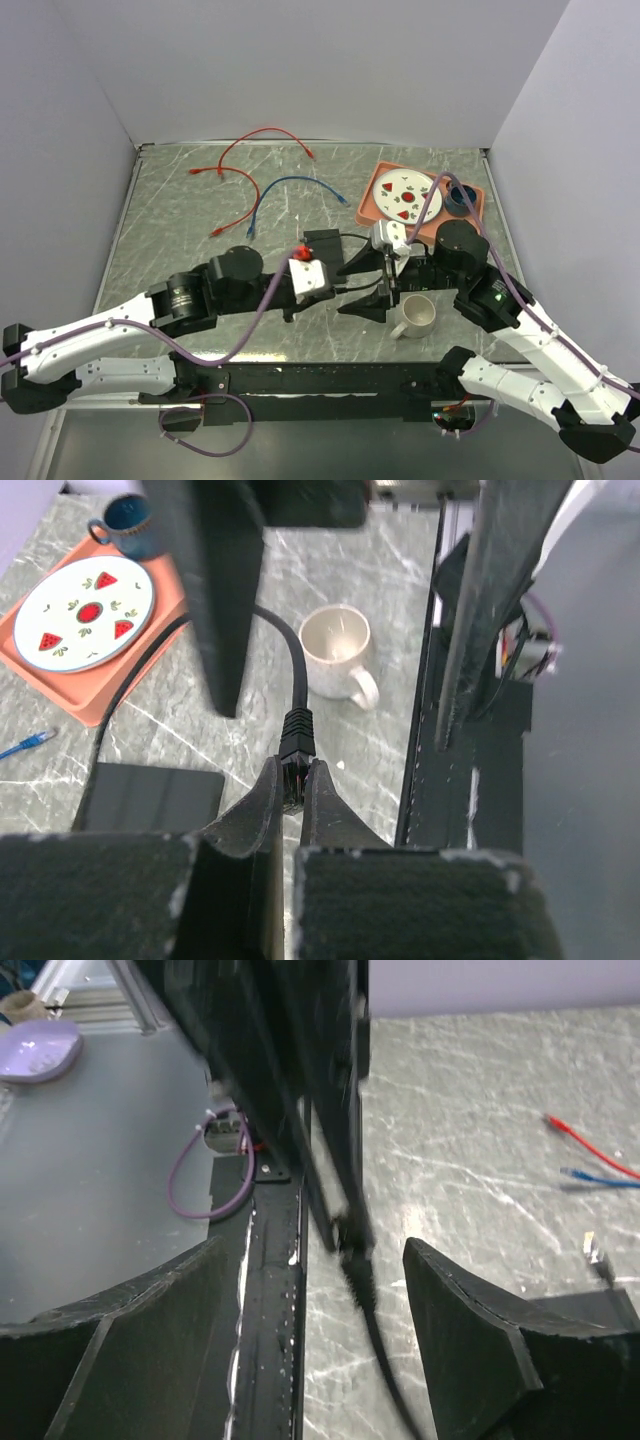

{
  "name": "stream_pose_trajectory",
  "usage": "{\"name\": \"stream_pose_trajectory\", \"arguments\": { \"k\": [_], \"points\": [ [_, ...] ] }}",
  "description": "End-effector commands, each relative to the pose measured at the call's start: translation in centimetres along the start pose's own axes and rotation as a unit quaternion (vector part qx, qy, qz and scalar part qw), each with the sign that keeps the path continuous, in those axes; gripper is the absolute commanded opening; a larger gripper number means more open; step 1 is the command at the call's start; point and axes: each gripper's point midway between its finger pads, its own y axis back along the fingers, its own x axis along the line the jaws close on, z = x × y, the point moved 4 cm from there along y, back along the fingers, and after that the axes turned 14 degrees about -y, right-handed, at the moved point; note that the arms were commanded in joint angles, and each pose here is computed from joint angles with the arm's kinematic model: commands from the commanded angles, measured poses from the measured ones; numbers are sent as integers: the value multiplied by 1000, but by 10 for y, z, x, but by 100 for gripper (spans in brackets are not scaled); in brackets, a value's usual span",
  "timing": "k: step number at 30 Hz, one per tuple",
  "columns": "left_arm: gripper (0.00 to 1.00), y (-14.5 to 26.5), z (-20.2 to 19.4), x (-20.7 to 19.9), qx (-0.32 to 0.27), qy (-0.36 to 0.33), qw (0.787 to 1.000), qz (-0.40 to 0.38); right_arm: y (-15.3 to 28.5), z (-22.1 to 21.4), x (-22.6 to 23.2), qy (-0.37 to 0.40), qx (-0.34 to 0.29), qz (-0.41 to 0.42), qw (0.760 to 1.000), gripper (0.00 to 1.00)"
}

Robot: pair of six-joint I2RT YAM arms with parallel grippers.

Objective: Insert the plug into the switch port

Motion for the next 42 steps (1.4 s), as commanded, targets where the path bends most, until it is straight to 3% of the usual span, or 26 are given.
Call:
{"name": "stream_pose_trajectory", "arguments": {
  "k": [1,6,15,26,36,40,42],
  "points": [
    [1,-3,9,9,1,-51,998,34,2,18,7,15,-22,14,1000,76],
    [1,1,17,8,-15,-63,997,39,-2,7,11,-13,12,52,998,64],
    [1,7,22,11,-14,-64,997,52,-5,-10,1,-35,37,41,998,57],
    [1,6,24,-1,-10,-76,996,35,2,-13,-21,-50,16,10,999,66],
    [1,4,30,0,-14,-85,995,46,-3,-22,-19,-71,25,69,995,61],
    [1,2,28,-1,-10,-86,995,45,-4,-18,-12,-71,21,106,992,43],
    [1,1,27,-1,-10,-86,995,44,-5,-18,-11,-75,20,119,990,22]
  ]
}}
